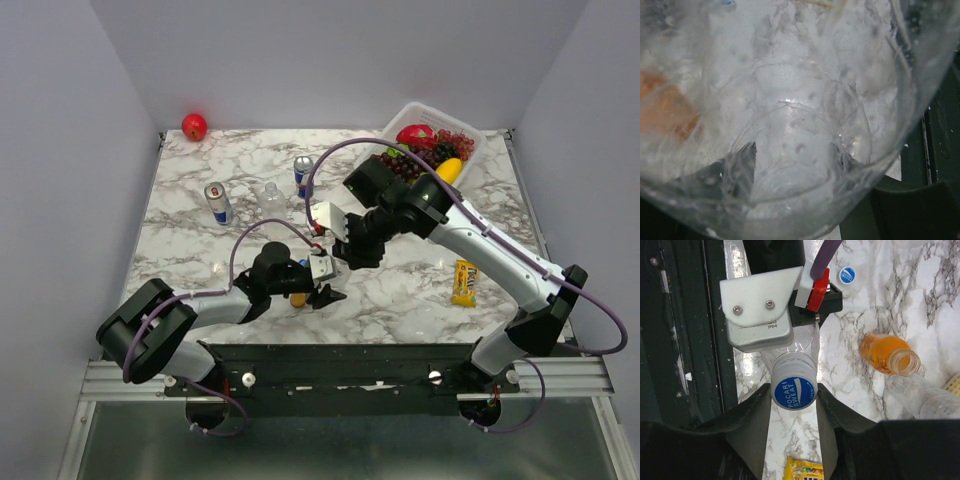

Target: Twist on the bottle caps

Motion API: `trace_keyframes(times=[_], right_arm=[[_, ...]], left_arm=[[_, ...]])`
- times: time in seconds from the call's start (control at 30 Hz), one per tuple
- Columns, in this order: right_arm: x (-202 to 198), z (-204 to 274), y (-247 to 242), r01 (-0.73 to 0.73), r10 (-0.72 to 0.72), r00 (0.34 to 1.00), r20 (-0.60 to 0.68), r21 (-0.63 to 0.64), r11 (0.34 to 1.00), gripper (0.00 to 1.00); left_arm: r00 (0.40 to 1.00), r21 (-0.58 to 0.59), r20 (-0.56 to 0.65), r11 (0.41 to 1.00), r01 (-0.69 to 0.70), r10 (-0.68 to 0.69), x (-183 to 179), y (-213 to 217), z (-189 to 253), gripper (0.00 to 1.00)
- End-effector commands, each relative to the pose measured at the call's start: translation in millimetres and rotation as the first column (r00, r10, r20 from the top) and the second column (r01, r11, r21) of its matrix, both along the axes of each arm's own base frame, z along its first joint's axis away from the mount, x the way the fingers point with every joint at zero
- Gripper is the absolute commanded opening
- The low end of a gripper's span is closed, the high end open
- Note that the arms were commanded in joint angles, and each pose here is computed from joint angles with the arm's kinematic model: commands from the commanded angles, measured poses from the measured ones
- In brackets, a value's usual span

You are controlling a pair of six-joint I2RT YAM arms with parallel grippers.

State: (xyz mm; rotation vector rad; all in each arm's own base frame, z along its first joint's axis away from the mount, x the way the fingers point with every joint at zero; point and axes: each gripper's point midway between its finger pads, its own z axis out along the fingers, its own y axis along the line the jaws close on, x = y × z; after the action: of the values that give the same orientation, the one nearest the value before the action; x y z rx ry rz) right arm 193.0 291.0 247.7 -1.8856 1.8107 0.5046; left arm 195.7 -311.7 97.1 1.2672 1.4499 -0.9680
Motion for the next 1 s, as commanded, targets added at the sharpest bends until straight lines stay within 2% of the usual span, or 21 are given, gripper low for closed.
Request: trace_keyframes(times=[0.0, 0.23, 0.33, 0.43, 0.53, 0.57, 0.6, 0.67, 0.8, 0.97], right_arm=[[-1.4, -5.8, -4.1, 0.021, -0.022, 0.999, -0.024, -0.053, 0.998, 0.50], [-2.8, 0.2, -9.2, 0.028, -0.029, 0.999, -0.019, -0.067, 0.997, 0.61], [-2.3, 1.4, -26.1, 0.068, -0.067, 0.998, 0.007, -0.104, 0.992, 0.75], [0.9, 12.0, -42.5, 0.106, -0.103, 0.992, 0.069, -0.050, 0.993, 1.00], [10.4, 34.0, -46.0, 0.138, -0.151, 0.975, 0.165, 0.089, 0.986, 1.00], [6.6, 42.1, -38.2, 0.105, -0.129, 0.978, 0.163, 0.147, 0.984, 1.00], [9.1, 61.0, -29.8, 0.065, -0.118, 0.970, 0.213, 0.239, 0.969, 1.00], [-4.7, 67.6, -15.0, -0.043, -0.023, 0.979, 0.203, 0.315, 0.948, 1.00], [-14.9, 71.6, 4.5, -0.212, 0.133, 0.963, 0.236, 0.350, 0.912, 1.00], [-19.2, 63.3, 14.6, -0.319, 0.252, 0.940, 0.231, 0.325, 0.890, 1.00]], left_arm=[[0.998, -0.045, 0.070, 0.999, 0.002, 0.001, 4.9, -3.1, 17.5, 0.00], [0.998, -0.034, 0.063, 0.999, 0.009, -0.007, 2.6, -2.0, 13.5, 0.00], [0.998, -0.031, 0.054, 0.999, 0.013, -0.011, 1.3, -1.9, 12.3, 0.00], [0.999, -0.023, 0.044, 0.999, 0.028, -0.027, -1.3, -1.9, 10.4, 0.00], [0.998, -0.011, 0.045, 0.999, 0.049, -0.048, -4.1, -1.7, 6.3, 0.00], [0.997, -0.008, 0.043, 0.998, 0.057, -0.057, -5.6, -2.1, 5.3, 0.00], [0.997, -0.007, 0.046, 0.998, 0.061, -0.061, -4.9, -3.1, 6.2, 0.00], [0.997, -0.005, 0.046, 0.998, 0.063, -0.063, -4.4, -3.3, 5.8, 0.00], [0.996, 0.000, 0.027, 0.996, 0.084, -0.084, -7.0, -5.3, 6.0, 0.00], [0.995, 0.012, 0.012, 0.995, 0.101, -0.101, -10.3, -5.3, 4.4, 0.00]])
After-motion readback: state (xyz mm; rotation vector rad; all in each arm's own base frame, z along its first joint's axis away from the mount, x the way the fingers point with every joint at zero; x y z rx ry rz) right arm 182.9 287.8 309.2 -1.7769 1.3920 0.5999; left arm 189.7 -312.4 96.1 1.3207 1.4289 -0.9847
